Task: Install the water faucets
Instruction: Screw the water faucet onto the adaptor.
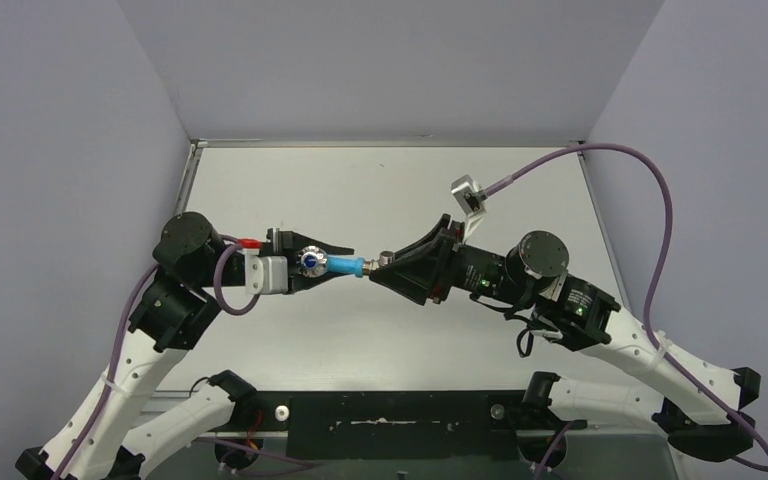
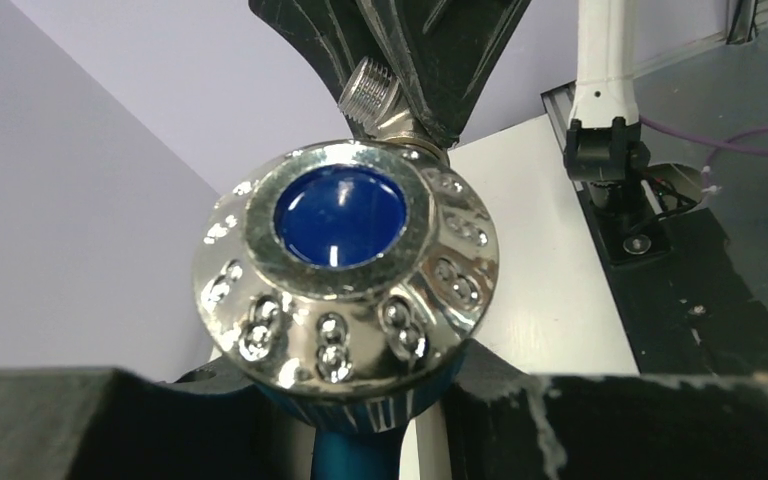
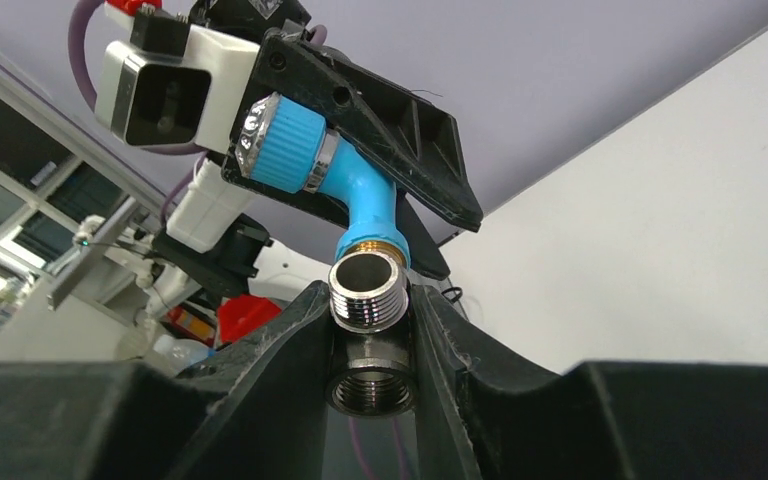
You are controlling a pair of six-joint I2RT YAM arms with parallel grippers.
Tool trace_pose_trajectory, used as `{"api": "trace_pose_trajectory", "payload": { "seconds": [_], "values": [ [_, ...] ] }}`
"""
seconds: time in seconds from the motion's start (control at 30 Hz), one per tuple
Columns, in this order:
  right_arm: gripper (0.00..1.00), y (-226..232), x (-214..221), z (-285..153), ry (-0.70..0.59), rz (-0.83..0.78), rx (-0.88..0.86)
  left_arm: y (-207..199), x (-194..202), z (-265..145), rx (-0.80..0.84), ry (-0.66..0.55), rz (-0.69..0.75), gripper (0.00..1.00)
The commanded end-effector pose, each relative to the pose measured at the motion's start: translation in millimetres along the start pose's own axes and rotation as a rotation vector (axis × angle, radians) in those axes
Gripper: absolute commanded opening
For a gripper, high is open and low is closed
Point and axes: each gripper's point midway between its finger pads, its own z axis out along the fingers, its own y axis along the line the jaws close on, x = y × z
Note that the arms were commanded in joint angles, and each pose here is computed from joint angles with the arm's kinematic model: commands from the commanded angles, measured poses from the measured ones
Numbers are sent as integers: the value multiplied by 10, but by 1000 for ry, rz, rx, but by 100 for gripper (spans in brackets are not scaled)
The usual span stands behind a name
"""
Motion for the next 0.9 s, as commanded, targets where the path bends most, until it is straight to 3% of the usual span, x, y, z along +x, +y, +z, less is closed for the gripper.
{"api": "trace_pose_trajectory", "payload": {
  "seconds": [0.0, 0.13, 0.37, 0.57, 0.7, 0.87],
  "values": [
    [0, 119, -240, 25, -97, 196, -32, 212, -236, -8, -60, -28, 161, 0],
    [1, 12, -230, 2, -94, 256, 6, 220, -221, -21, -66, -15, 170, 0],
    [44, -78, -416, -174, -169, 218, 44, 207, -230, -28, -72, -22, 155, 0],
    [62, -115, -481, -326, -208, 138, 82, 201, -279, -17, -78, -57, 128, 0],
    [66, -222, -674, -552, -287, -71, 180, 209, -318, -12, -103, -92, 63, 0],
    [67, -190, -949, -783, -275, -552, 243, 266, -526, -36, -174, -181, -133, 0]
  ]
}}
